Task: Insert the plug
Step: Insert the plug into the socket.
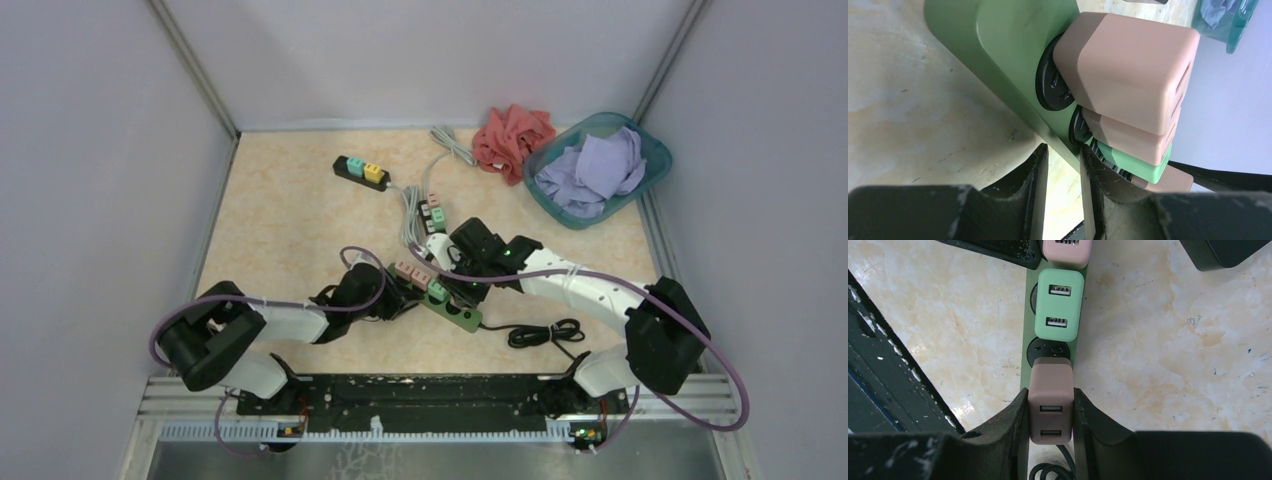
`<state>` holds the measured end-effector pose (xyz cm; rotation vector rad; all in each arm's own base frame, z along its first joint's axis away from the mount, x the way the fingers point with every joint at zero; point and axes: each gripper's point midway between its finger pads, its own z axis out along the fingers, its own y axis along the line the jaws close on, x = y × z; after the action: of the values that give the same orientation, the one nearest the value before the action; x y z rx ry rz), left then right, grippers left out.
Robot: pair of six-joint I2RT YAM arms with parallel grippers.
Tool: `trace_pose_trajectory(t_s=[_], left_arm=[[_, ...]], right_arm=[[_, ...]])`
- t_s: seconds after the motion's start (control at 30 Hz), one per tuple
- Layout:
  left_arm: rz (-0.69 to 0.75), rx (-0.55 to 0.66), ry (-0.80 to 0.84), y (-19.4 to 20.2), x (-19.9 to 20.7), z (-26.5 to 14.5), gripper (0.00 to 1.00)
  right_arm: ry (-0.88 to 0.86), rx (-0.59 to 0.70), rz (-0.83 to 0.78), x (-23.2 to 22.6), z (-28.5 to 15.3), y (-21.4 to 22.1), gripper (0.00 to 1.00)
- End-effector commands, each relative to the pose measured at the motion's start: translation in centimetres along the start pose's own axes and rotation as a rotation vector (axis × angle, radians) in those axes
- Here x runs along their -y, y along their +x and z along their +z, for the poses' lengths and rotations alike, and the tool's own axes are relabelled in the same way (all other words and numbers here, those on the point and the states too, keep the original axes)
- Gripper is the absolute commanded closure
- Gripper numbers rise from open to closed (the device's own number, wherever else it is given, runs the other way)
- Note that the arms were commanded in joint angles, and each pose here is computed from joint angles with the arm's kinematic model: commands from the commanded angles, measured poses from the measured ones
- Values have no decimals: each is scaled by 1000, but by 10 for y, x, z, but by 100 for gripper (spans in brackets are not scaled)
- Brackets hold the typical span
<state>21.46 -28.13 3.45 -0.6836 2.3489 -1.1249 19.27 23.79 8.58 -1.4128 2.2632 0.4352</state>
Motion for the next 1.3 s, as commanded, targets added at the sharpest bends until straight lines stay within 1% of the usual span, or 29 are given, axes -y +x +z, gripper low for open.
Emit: trace_pose_trajectory(t_s=[0.0, 0.47, 0.67, 1.07, 1.27], left_arm=[[-4, -24, -2, 2, 1, 5, 66], [-1, -33, 1, 3, 1, 4, 69], [-4, -32, 0, 2, 0, 4, 69], [-2, -34, -2, 3, 0, 4, 71], [-1, -32, 0, 2, 0, 4, 71]], right_arm=[[40, 54, 1, 3, -3, -20, 100], [75, 77, 13, 7, -3, -32, 100], [55, 86, 9, 4, -1, -38, 100], [34, 51, 15, 2, 7, -32, 100], [32, -3, 3, -1, 10, -23, 100]])
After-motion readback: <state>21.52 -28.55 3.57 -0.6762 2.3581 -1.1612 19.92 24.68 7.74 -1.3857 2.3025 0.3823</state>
